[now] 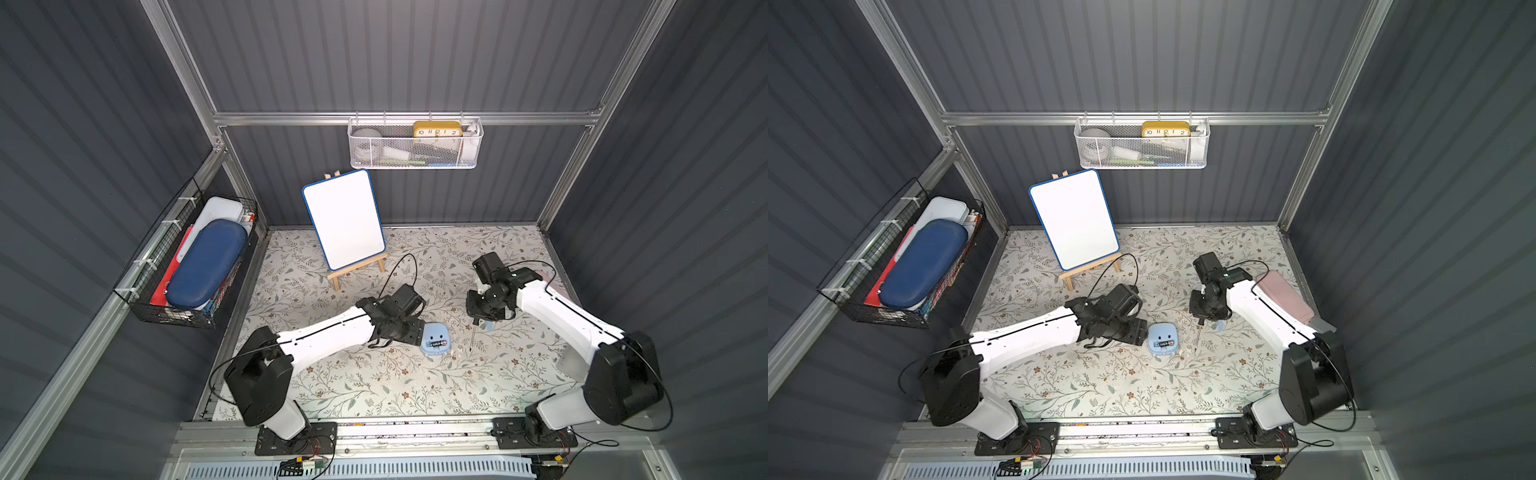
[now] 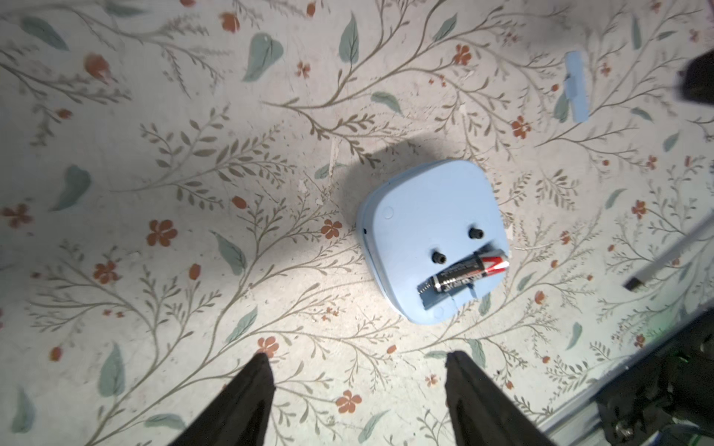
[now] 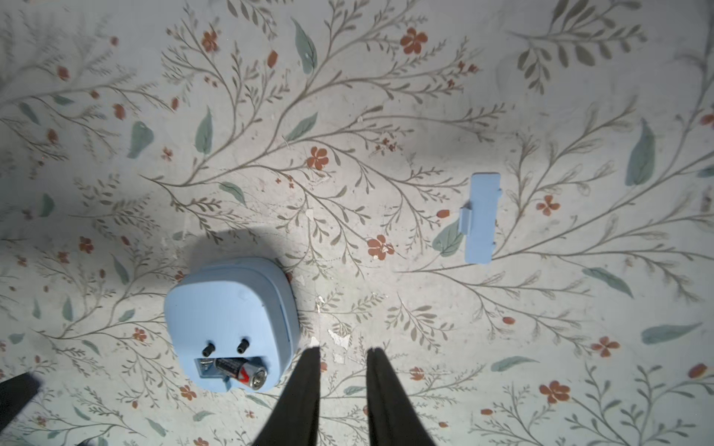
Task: Remove the battery from the alarm
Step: Place the screwdriver at the center of the board.
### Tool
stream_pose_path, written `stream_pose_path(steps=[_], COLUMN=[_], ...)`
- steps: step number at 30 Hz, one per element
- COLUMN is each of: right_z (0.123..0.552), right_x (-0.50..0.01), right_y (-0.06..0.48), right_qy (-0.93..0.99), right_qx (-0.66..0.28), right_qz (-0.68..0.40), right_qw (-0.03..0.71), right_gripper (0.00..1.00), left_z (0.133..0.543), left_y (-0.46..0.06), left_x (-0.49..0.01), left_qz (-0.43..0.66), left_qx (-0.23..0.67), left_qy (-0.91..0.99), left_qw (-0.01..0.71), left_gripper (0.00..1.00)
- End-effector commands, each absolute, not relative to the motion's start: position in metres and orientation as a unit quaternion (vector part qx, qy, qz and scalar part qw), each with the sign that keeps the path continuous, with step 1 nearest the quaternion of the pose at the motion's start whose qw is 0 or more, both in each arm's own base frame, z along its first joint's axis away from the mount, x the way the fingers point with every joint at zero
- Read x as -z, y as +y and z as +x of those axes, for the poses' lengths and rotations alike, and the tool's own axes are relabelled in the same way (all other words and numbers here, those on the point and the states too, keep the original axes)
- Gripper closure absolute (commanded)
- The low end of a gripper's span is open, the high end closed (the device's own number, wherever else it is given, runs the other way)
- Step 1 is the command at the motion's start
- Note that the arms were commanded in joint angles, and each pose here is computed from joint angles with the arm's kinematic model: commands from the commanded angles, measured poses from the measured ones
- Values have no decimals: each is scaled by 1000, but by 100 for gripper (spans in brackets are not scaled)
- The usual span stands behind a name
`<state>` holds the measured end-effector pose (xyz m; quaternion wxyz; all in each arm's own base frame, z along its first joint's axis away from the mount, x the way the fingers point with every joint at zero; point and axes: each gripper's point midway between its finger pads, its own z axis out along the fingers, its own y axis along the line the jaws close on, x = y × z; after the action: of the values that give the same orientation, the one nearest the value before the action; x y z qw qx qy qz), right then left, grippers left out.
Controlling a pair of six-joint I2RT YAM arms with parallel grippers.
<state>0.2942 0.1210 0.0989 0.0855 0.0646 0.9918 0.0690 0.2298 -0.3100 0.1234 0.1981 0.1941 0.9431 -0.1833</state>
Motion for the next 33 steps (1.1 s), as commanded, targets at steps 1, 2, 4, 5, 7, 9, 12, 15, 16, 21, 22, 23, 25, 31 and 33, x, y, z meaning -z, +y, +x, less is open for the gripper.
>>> stream_pose_path(steps=[1, 2, 4, 5, 7, 9, 12, 15, 16, 21, 22, 23, 25, 31, 33], right_z=[277, 281, 288, 294, 304, 306, 310, 307, 306, 301, 302, 301, 302, 313, 316], right_x=[-73, -63, -55, -51, -44, -35, -23, -12, -8, 2, 3, 4, 7, -6, -16], right_y=[115, 118, 121, 119, 115, 117, 118, 117, 115, 116, 116, 118, 116, 120, 126], right_qy=[999, 999, 999, 999, 999, 999, 999, 998, 998, 998, 998, 998, 998, 999, 999], right_qx=[-26, -28, -23, -10, 6, 14, 18, 28, 33, 33, 32, 29, 42, 40, 21], right_qz=[33, 35, 36, 39, 43, 42, 46, 46, 45, 42, 42, 40, 35, 36, 32], right_qw=[-3, -11, -18, -9, -2, -17, -19, -26, -30, -38, -38, -41, -42, -5, 7], right_gripper=[100, 100, 100, 100, 100, 99, 92, 86, 85, 69, 67, 66, 63, 54, 53], left_z=[222, 221, 220, 220, 219, 221, 224, 224, 223, 220, 219, 219, 219, 221, 221], left_y=[-303, -305, -307, -308, -311, -310, -309, -313, -312, -310, -311, -311, -311, -310, -310], left_x=[-140, -148, -160, -165, -172, -172, -162, -148, -144, -143, -143, -143, -141, -128, -123], left_qz=[251, 265, 291, 302, 314, 314, 303, 274, 269, 263, 265, 265, 265, 256, 250], left_qx=[194, 207, 217, 222, 227, 221, 210, 217, 216, 223, 226, 226, 224, 213, 213], left_qy=[919, 909, 892, 885, 877, 879, 888, 902, 905, 906, 904, 904, 906, 914, 917], left_qw=[232, 246, 270, 276, 283, 285, 274, 254, 249, 247, 247, 247, 244, 232, 229], left_gripper=[25, 24, 24, 24, 24, 24, 24, 24, 24, 22, 21, 21, 20, 18, 18])
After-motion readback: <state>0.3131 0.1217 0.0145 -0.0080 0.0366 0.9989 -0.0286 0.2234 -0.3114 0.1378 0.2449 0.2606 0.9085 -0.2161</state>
